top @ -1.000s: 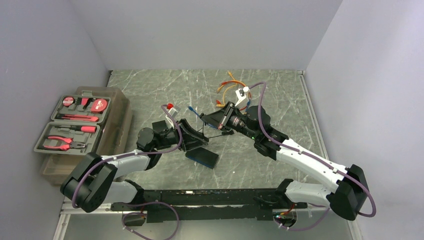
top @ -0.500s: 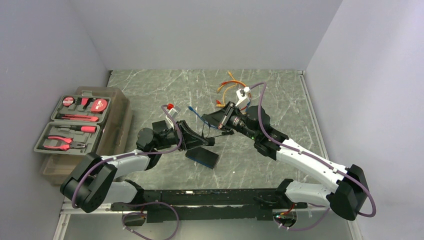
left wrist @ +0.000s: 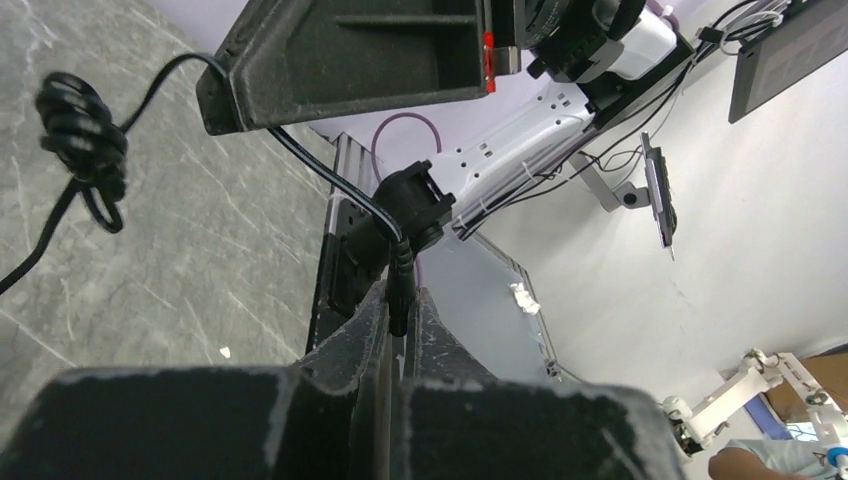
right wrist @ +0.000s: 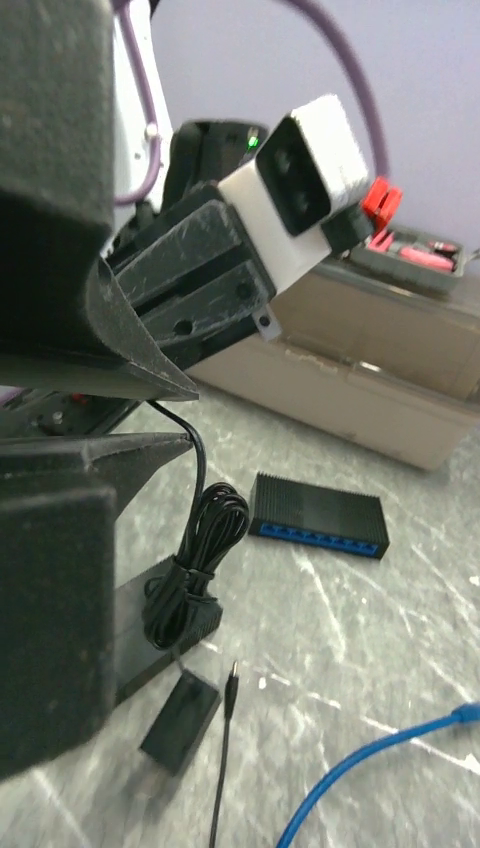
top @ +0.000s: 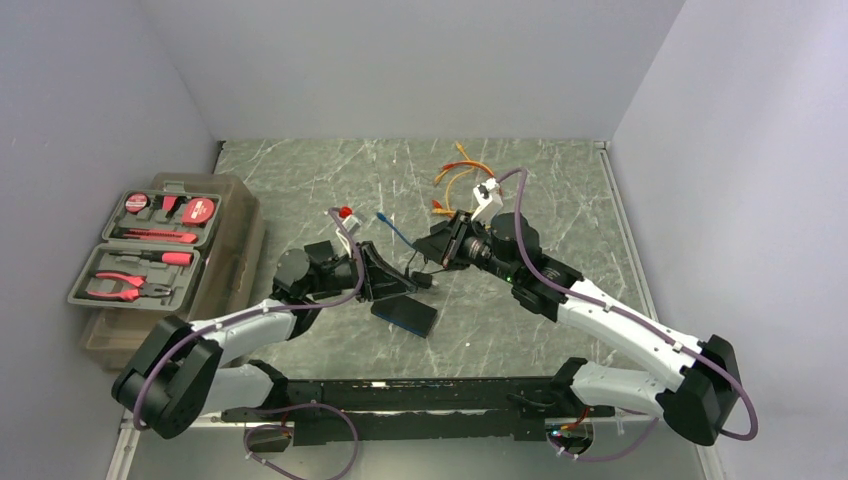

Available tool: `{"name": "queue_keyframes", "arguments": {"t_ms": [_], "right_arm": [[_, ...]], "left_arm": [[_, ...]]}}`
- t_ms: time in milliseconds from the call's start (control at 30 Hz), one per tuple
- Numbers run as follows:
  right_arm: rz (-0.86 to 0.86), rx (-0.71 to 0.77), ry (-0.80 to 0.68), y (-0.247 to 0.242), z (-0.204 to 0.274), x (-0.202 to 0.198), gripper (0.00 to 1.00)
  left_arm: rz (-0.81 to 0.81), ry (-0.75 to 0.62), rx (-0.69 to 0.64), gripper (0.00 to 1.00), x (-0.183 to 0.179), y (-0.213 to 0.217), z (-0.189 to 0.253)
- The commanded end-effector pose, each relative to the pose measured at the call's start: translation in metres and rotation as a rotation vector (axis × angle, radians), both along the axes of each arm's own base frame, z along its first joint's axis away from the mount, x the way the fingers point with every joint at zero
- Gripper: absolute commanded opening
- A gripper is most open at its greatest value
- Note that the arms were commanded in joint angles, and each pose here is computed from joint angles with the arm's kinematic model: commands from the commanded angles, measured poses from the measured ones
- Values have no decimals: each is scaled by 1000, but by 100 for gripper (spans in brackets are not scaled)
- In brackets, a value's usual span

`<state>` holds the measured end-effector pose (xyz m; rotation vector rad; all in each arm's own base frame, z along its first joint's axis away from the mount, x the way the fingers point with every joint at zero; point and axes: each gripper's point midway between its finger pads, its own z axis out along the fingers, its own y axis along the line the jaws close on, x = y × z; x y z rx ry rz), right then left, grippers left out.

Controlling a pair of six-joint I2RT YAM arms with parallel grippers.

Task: Insert the plug into the switch port
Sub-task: Pick up the connector from the center of the board.

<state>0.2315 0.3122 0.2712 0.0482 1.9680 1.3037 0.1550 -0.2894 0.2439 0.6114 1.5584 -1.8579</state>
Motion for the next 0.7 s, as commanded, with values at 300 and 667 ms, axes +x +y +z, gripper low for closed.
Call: {"name": "queue_keyframes", "arguments": {"t_ms": [300,667], "right_arm": [[-4,-321,-251,-50,21,-9,38],[245,-410,-468,-48,33,-42,52]], "left_arm": [[-41,24,321,0,-8,-1,-10],[-113,132,593,0,-26,14,-54]]}}
